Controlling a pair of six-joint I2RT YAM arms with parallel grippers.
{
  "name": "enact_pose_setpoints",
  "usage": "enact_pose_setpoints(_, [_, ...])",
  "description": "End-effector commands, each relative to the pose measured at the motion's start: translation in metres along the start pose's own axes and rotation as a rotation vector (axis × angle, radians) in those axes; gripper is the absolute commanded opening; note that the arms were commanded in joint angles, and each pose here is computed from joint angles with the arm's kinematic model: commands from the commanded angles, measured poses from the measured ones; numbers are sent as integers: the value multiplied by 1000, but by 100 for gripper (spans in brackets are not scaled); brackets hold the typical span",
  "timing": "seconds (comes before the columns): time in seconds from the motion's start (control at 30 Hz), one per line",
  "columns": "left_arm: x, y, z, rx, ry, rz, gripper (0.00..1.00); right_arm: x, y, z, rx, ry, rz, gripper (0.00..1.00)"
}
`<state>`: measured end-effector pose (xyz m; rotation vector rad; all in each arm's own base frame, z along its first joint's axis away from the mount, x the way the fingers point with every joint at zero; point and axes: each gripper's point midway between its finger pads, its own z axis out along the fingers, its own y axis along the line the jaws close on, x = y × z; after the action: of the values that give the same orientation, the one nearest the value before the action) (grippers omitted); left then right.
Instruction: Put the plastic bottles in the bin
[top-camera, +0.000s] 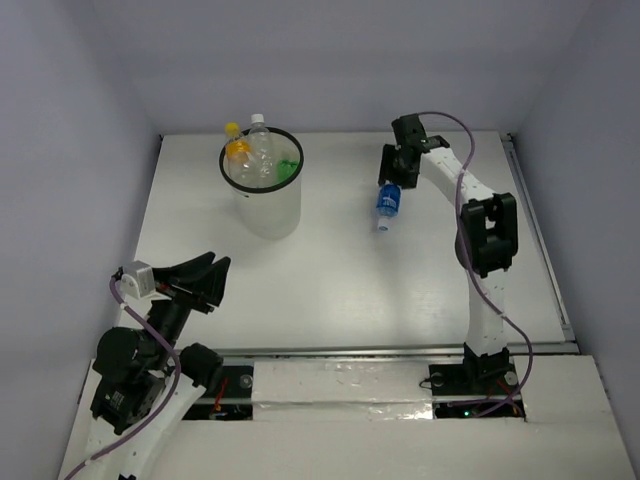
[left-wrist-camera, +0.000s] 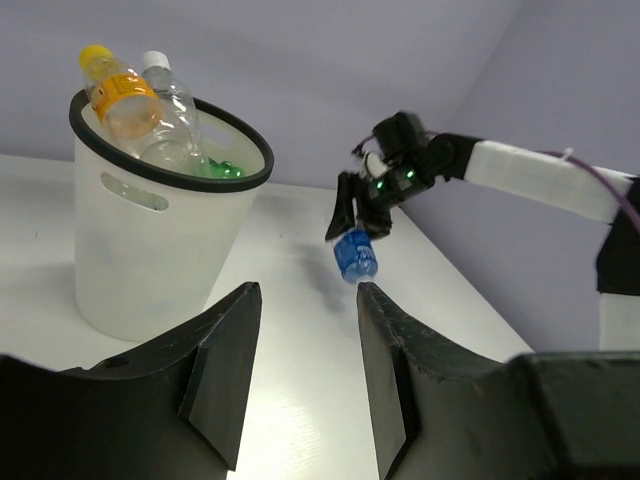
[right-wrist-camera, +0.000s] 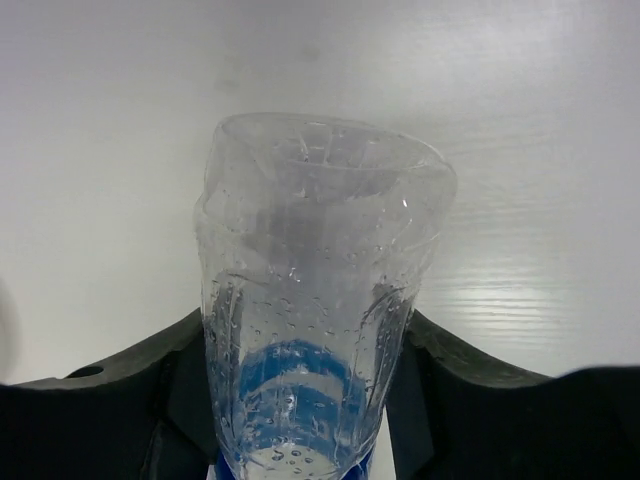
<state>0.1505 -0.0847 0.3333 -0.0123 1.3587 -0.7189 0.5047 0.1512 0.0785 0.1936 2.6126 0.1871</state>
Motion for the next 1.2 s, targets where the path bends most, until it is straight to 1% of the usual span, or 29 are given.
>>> enact_pose_setpoints(0.0, [-13,-3,-5,11,-58,-6,40,-94,103,-150,-274,-441,-40,38])
enact_pose_setpoints(0.03, [-13,-2,-4,7,-56,-6,40,-106,116,-177,-287,-524,-47,39])
enact_pose_setpoints(0.07, [-13,-1,-4,1,-54,-7,40,-113,145,-225,-360,-615,-67,39])
enact_pose_setpoints(0.1, [-13,-1,-4,1,-57,-7,40,-119,156,-247,-377,-675,-72,40])
enact_pose_setpoints(0.13, [-13,-1,-4,-1,-57,-8,40,-121,182,-285,-454,-752,-86,40])
enact_pose_setpoints(0.17, [-13,0,-4,-3,-56,-7,40,-119,194,-292,-479,-774,-89,40])
enact_pose_setpoints(0.2, [-13,0,-4,-7,-56,-8,40,-121,204,-314,-518,-826,-93,41])
enact_pose_setpoints(0.23, [-7,2,1,-19,-31,-5,40,-130,216,-335,-559,-909,-75,41])
enact_pose_setpoints(0.3, [-7,3,2,-23,-29,-7,40,-121,241,-350,-620,-968,-84,41])
enact_pose_setpoints(0.33, [-6,4,2,-26,-29,-9,40,-129,250,-369,-661,-1053,-55,42])
enact_pose_setpoints(0.4, [-6,5,3,-33,-29,-10,40,-123,272,-380,-695,-1112,-65,42])
enact_pose_setpoints(0.43, [-6,5,3,-34,-30,-10,40,-129,282,-387,-712,-1173,-37,43])
enact_pose_setpoints(0.5, [-6,6,3,-41,-27,-11,40,-131,294,-385,-690,-1228,-61,44])
enact_pose_setpoints(0.57, [-6,7,3,-47,-27,-12,40,-136,310,-370,-649,-1260,-59,44])
enact_pose_setpoints(0.63, [-6,8,3,-51,-30,-14,40,-143,312,-358,-594,-1294,-76,44])
enact_pose_setpoints(0.67, [-7,8,3,-53,-33,-12,40,-144,316,-345,-580,-1296,-82,44])
enact_pose_setpoints(0.73, [-7,9,3,-54,-35,-11,40,-148,315,-343,-556,-1335,-79,43])
enact_pose_setpoints(0.87, [-6,10,4,-62,-32,-8,40,-149,316,-332,-523,-1354,-95,42])
enact_pose_setpoints(0.9, [-6,10,4,-62,-32,-8,40,-147,317,-324,-514,-1341,-104,42])
enact_pose_setpoints(1.0, [-7,12,4,-71,-36,-6,40,-136,315,-310,-478,-1359,-147,42])
enact_pose_setpoints(1.03, [-7,12,4,-70,-38,-6,40,-124,314,-297,-471,-1350,-154,42])
enact_pose_setpoints(1.17, [-6,12,5,-71,-33,-5,40,-102,307,-270,-414,-1355,-174,44])
